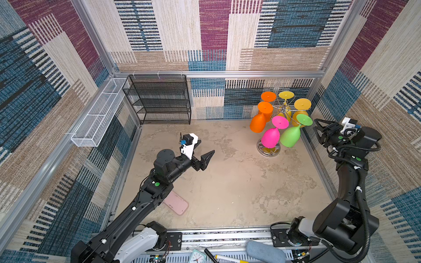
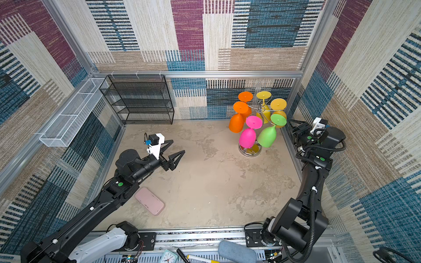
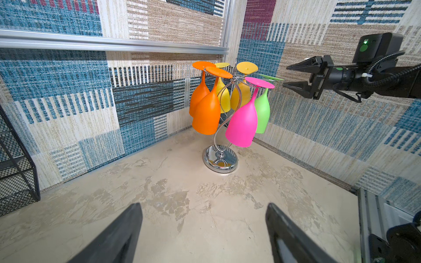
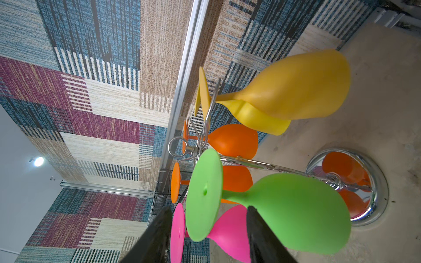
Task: Take the wine glass off the wine glass rack
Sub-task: Pick up the wine glass from the wine glass rack.
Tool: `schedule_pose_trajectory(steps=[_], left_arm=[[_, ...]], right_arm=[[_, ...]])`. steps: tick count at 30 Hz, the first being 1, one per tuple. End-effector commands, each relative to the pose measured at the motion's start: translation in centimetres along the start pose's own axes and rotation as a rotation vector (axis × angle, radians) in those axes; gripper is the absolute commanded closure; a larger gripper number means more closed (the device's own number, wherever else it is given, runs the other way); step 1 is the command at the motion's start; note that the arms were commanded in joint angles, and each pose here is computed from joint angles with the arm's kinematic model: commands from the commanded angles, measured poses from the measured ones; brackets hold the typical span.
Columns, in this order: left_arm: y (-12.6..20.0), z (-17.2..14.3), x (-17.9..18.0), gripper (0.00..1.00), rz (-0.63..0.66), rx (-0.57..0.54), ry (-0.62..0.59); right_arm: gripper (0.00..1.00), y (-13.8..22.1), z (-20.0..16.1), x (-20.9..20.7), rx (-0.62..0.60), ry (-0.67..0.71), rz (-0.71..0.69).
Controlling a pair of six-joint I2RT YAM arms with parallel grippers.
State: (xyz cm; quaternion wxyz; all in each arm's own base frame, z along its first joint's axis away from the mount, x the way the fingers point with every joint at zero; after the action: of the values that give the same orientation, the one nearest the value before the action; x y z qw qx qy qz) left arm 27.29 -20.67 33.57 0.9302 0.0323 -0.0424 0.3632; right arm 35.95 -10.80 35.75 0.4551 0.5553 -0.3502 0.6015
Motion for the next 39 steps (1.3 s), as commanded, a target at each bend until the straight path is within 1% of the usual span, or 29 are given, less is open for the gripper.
schedule_pose_trajectory(steps=[1, 7, 17, 25, 33, 39], left_arm=[[-0.1, 0.5, 0.0, 0.12, -0.001, -0.013, 0.010], [-0.2, 0.3, -0.1, 0.12, -0.011, -0.004, 0.011], [-0.1, 0.4, -0.2, 0.12, -0.015, -0.008, 0.012], [0.0, 0.3, 0.0, 0.12, -0.004, -0.005, 0.006], [0.0, 0.3, 0.0, 0.12, -0.006, -0.004, 0.007], [-0.1, 0.3, 0.0, 0.13, -0.003, -0.004, 0.007]], right_arm=[[0.47, -0.6, -0.3, 0.7, 0.028, 0.013, 0.026], [0.49, -1.8, -0.4, 1.2, 0.047, 0.019, 0.021], [0.55, -2.3, -0.7, 0.9, 0.047, 0.011, 0.011], [0.64, -2.1, -1.0, 0.7, 0.031, -0.006, 0.021], [0.70, -1.8, -1.1, 1.0, 0.016, -0.002, 0.029], [0.77, -1.8, -0.9, 1.3, 0.006, -0.002, 0.034]])
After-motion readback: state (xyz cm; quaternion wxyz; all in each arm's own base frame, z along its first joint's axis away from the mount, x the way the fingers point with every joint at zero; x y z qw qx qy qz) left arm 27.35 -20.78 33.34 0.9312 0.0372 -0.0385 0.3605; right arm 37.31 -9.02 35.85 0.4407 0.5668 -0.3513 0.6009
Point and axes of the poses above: each gripper's point midway between its finger pads, its own y axis back along the fingers, its own x axis along the line the jaws close on, z = x × y, the point moved 2 cm from there along y, back along the fingers, and after that the axes turned 11 degrees about -y, right-handed, at the moved point
